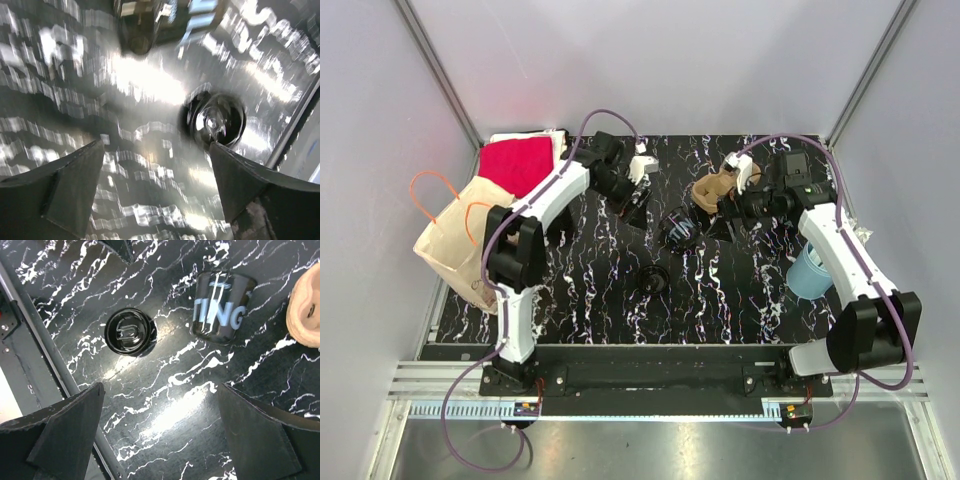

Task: Pack the takeout coffee

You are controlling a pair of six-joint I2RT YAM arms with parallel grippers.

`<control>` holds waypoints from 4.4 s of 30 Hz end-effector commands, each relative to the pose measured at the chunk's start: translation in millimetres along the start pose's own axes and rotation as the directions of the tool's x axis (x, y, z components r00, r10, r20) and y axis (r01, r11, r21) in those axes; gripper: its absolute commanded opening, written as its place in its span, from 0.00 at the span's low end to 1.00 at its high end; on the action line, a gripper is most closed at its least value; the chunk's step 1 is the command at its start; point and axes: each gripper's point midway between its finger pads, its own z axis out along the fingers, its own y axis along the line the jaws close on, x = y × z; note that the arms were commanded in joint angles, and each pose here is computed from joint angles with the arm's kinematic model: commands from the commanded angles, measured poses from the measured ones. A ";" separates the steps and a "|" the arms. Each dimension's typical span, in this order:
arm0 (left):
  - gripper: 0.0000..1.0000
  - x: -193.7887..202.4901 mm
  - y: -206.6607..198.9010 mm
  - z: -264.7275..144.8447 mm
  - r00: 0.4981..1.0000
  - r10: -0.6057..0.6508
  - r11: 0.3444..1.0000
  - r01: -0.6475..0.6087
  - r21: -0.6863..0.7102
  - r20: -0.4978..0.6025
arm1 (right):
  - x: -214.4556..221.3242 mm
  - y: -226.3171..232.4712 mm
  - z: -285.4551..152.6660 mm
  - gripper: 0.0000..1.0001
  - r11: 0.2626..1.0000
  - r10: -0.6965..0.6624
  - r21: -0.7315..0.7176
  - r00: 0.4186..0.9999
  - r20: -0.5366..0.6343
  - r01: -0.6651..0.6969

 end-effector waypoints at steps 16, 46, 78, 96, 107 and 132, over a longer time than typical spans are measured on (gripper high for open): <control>0.99 -145.6 6.2 50.7 0.840 0.131 0.942 -0.271 0.197 0.526 | 9.4 -0.5 -5.2 1.00 0.998 -0.051 0.041 0.999 0.005 0.050; 0.57 -96.0 -11.9 97.7 0.930 0.066 0.919 -0.198 0.340 0.362 | 10.1 -3.4 -7.4 1.00 0.996 -0.072 0.055 0.997 -0.002 0.072; 0.00 -55.8 -12.7 -23.5 0.753 0.603 0.683 -0.657 -0.319 -0.263 | 3.3 6.5 -18.2 1.00 0.994 -0.103 0.051 0.994 0.036 0.102; 0.00 -4.2 -18.3 30.9 0.693 0.566 0.685 -0.697 -0.213 -0.446 | -6.4 6.6 -41.3 1.00 0.987 -0.131 0.104 0.988 0.085 0.122; 0.00 -3.3 -34.9 54.4 0.693 0.587 0.698 -0.695 -0.172 -0.418 | -8.9 4.1 -49.4 1.00 0.985 -0.134 0.126 0.986 0.102 0.121; 0.83 -56.9 -81.8 -9.7 0.704 0.668 0.640 -0.708 -0.297 -0.239 | -8.0 3.1 -51.8 1.00 0.985 -0.129 0.128 0.986 0.107 0.115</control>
